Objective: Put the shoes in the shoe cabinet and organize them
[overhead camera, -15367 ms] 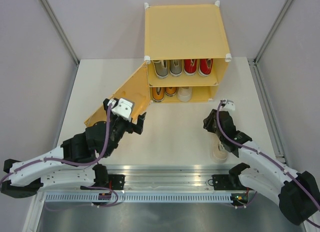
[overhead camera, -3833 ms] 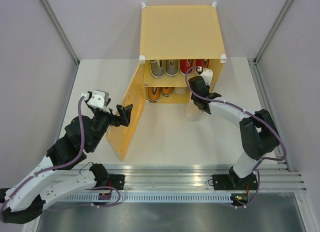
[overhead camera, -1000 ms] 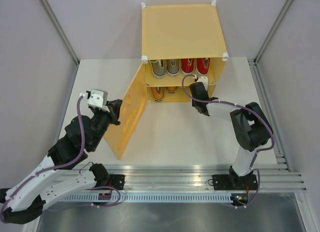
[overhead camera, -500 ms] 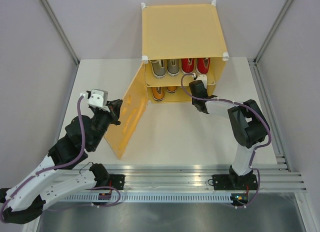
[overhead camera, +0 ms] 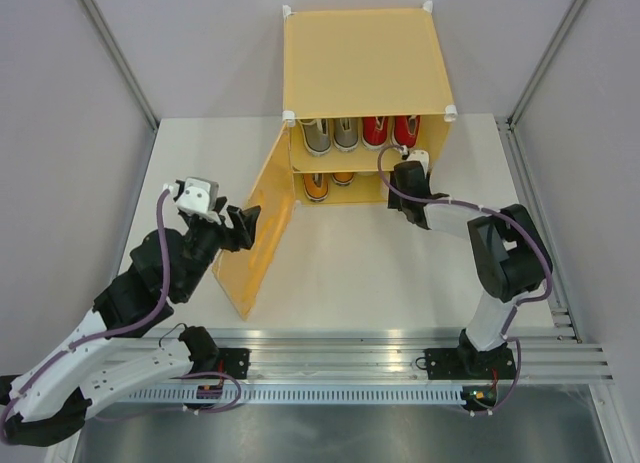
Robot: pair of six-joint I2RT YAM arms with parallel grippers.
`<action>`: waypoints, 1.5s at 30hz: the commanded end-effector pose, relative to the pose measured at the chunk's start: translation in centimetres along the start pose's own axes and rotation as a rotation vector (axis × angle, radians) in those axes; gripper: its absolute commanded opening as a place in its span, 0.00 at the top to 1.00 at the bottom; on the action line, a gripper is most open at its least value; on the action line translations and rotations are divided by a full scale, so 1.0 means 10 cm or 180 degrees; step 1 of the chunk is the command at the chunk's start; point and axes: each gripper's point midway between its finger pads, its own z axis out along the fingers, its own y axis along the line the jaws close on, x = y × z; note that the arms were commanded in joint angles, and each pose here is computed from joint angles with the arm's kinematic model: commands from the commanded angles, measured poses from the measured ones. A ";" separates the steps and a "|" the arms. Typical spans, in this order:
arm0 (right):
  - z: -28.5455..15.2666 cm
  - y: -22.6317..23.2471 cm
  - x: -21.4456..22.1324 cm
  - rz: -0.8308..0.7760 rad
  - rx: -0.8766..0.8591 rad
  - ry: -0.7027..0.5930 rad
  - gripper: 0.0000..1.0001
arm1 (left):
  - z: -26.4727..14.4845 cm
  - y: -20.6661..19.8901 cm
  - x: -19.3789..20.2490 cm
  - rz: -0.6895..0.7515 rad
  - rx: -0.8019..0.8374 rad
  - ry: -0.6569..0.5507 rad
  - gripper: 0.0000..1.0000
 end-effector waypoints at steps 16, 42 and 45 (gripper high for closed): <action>-1.55 0.13 -0.49 0.0766 -0.1098 -0.0497 0.40 | -0.11 0.50 -0.58 0.0030 -0.1083 0.0229 0.51; -4.08 -0.88 -1.19 0.1135 -0.1382 -0.1695 0.37 | 0.92 -1.81 0.50 -0.1069 0.1802 0.1728 0.36; -4.15 -0.96 -1.19 0.1176 -0.1324 -0.1775 0.37 | 1.17 -1.90 0.73 -0.1040 0.1663 0.1890 0.29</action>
